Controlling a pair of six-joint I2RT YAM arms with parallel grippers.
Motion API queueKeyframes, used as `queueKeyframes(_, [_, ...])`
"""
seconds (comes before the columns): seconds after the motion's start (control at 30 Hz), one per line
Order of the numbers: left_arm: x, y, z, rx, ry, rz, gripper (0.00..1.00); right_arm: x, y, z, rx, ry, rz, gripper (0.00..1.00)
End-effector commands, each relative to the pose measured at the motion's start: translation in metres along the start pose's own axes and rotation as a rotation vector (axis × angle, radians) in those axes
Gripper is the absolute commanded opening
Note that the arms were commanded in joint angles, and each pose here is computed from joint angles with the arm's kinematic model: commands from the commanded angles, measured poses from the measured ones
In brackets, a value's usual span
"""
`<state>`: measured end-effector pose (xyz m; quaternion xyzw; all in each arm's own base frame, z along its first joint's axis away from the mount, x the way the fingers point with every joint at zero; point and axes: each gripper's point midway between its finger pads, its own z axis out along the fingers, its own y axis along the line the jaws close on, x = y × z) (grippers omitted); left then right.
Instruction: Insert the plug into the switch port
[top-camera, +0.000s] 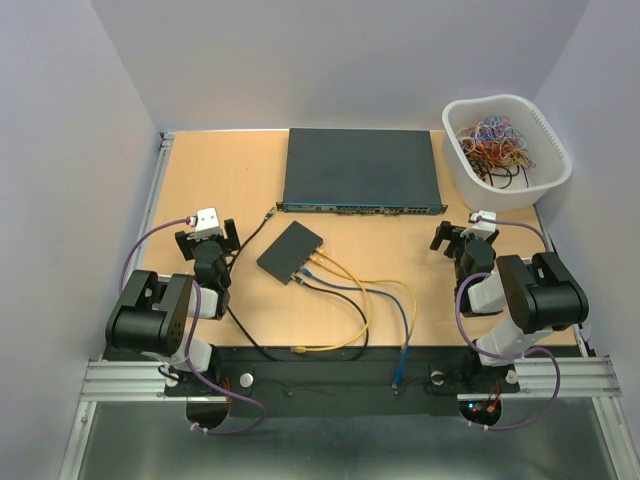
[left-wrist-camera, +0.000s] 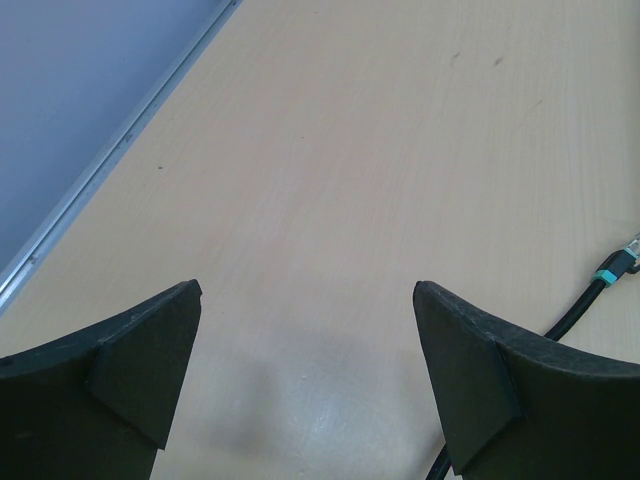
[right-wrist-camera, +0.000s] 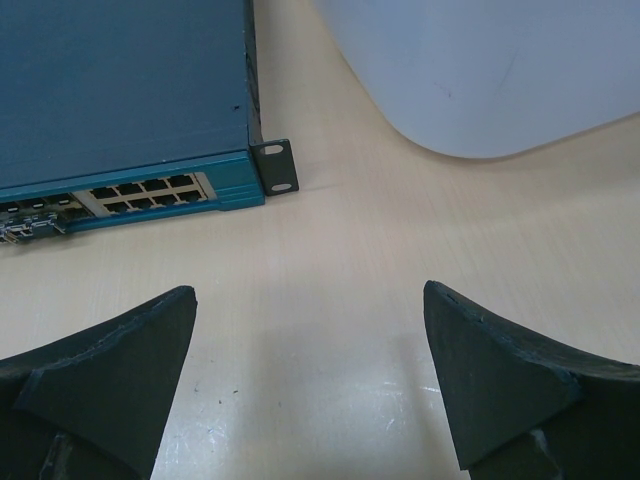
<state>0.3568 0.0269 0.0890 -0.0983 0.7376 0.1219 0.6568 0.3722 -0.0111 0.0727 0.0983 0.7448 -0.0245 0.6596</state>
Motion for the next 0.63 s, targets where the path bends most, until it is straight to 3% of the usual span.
queueKeyframes(0.0, [-0.0882, 0.005, 0.0022, -0.025, -0.323, -0.151, 0.99, -0.0241, 0.0013, 0.0038, -0.006, -0.095, 0.007, 1.0])
queueKeyframes(0.6, [-0.0882, 0.005, 0.0022, -0.025, -0.323, -0.151, 0.99, -0.0235, 0.0011, 0.0031, -0.005, -0.09, 0.006, 1.0])
